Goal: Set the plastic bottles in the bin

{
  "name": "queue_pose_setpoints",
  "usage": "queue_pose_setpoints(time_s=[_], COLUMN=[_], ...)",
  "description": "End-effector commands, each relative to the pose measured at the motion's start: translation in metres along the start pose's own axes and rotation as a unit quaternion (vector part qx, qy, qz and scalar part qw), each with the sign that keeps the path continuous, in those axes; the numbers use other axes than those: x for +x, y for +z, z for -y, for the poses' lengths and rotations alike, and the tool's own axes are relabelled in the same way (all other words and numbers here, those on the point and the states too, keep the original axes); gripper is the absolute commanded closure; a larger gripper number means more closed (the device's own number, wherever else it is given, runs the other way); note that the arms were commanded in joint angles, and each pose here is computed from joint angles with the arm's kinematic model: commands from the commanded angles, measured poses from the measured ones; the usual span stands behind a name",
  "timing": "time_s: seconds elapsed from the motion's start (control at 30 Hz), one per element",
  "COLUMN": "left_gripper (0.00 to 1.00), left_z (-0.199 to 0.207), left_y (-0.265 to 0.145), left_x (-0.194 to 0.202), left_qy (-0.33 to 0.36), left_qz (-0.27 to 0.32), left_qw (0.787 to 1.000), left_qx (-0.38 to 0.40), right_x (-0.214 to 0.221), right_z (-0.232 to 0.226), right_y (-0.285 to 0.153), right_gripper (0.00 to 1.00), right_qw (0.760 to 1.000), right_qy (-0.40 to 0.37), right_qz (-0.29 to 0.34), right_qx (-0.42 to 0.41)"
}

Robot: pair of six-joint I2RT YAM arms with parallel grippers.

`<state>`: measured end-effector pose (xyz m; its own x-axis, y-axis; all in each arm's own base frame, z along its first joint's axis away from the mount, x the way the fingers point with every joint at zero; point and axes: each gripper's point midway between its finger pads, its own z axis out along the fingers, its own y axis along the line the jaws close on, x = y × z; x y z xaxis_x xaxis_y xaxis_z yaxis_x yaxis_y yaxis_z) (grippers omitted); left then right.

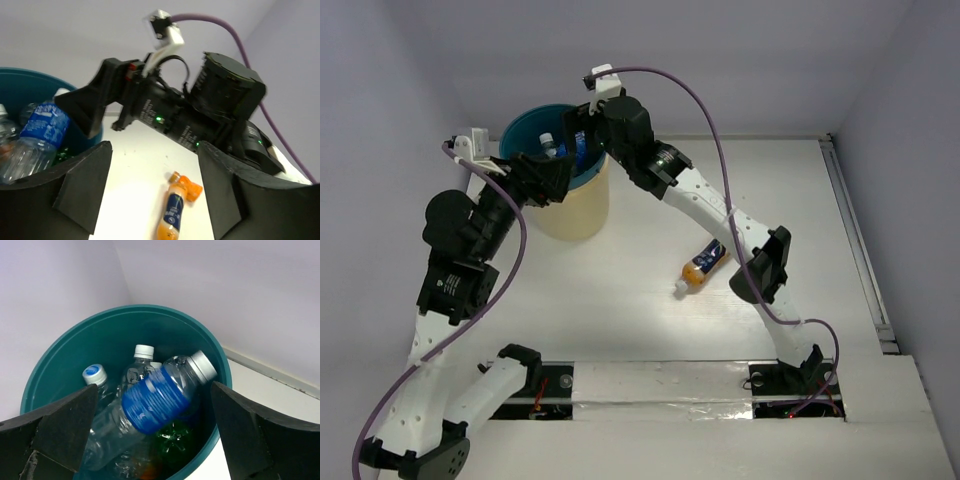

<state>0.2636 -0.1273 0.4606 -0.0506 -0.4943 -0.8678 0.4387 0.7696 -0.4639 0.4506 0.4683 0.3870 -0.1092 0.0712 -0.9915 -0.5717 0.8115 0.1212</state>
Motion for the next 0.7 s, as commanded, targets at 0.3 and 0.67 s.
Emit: queue_pose_setpoints(time_s=[0.3, 0.67], left_gripper=[0.59, 0.88], left_z=[0.075, 0.098], left_y=[-0.005, 0.046], left_x=[0.024, 0.25], left_qy=[-0.01, 0.039], left_qz=[-0.069, -0.287], left_qw=[0.979, 0.943], left_qx=[0.192, 0.162], right_x=[-0.102, 0.057], right_z=[0.069, 0.216], right_y=[-0.118, -0.272], right_gripper=[0.62, 1.0], right_qw=[0.99, 0.959], right_qy=[0.082, 0.156], right_qz=[0.1, -0.004], right_qx=[0.055, 0.235])
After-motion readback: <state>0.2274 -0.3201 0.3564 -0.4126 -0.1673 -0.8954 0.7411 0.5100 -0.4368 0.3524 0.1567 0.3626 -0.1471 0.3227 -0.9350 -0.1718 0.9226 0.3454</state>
